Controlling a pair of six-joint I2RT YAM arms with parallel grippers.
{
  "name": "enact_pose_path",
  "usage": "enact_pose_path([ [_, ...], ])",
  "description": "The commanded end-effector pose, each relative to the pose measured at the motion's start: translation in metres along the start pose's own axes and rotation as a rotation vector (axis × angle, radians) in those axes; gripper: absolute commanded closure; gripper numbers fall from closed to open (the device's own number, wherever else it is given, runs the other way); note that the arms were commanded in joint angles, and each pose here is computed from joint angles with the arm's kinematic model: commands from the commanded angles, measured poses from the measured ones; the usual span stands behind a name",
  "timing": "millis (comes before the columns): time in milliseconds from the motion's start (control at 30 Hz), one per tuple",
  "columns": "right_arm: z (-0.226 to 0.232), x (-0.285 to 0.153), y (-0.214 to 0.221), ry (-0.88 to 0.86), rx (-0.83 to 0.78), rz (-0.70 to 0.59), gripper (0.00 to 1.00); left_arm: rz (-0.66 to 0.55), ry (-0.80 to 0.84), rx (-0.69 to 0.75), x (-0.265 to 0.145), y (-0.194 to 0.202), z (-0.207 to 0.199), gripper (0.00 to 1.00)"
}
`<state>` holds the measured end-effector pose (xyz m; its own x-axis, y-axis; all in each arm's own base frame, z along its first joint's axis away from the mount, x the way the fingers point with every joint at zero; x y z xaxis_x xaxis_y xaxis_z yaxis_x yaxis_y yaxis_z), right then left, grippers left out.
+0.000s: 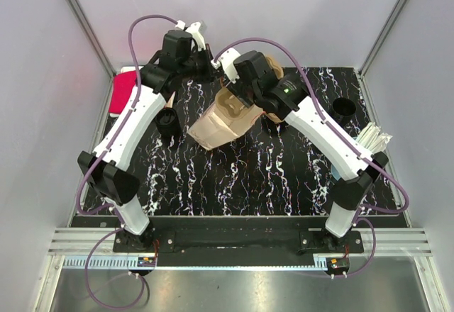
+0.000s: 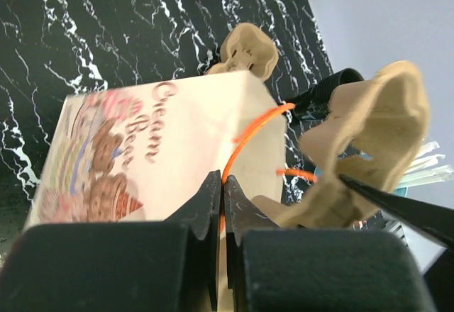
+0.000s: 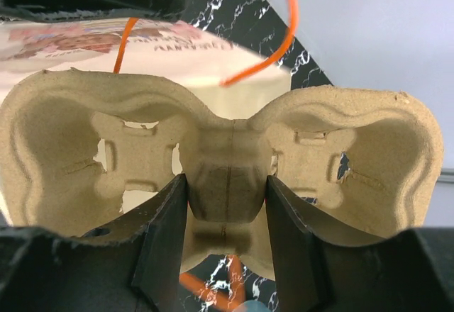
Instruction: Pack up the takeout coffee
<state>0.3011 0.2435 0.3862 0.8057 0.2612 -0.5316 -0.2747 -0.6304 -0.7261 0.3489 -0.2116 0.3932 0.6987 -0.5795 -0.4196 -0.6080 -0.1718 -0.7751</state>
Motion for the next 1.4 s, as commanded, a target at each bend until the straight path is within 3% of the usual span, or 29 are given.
enact_pose_path([
  [0, -0.018, -0.034, -0.021, 0.019, 0.008, -0.169, 0.49, -0.06, 0.049, 0.026, -0.012, -0.01, 0.007, 1.0],
  [333, -0.018, -0.029, -0.031, 0.025, -0.01, -0.189, 0.48, -0.073, 0.047, -0.047, -0.02, -0.01, 0.029, 1.0],
  [700, -0.036, -0.059, -0.039, 0.063, 0.024, -0.245, 0.48, -0.019, 0.17, -0.049, -0.014, 0.0, -0.006, 1.0],
  [1100, -0.06, -0.135, -0.012, 0.024, 0.0, -0.279, 0.48, -0.005, 0.385, -0.041, -0.028, -0.008, -0.068, 1.0],
  [1200, -0.067, -0.16, -0.015, -0.02, 0.02, -0.343, 0.49, -0.028, 0.362, -0.031, -0.03, -0.014, -0.069, 1.0],
  [1367, -0.061, -0.154, -0.014, -0.061, 0.008, -0.325, 0.49, 0.012, 0.26, -0.07, -0.016, -0.001, -0.037, 1.0],
])
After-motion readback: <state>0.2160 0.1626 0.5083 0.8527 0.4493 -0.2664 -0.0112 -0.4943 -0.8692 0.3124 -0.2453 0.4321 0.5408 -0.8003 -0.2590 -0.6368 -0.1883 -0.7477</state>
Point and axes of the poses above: each gripper's point midway between its finger pads, its own x axis out along the fingers, its own z axis along the line the jaws close on, y = z × x, the point moved 9 cm from there along -x, back along the fingers, and after that the axes turned 3 degrees about x, right-handed, at the moved point
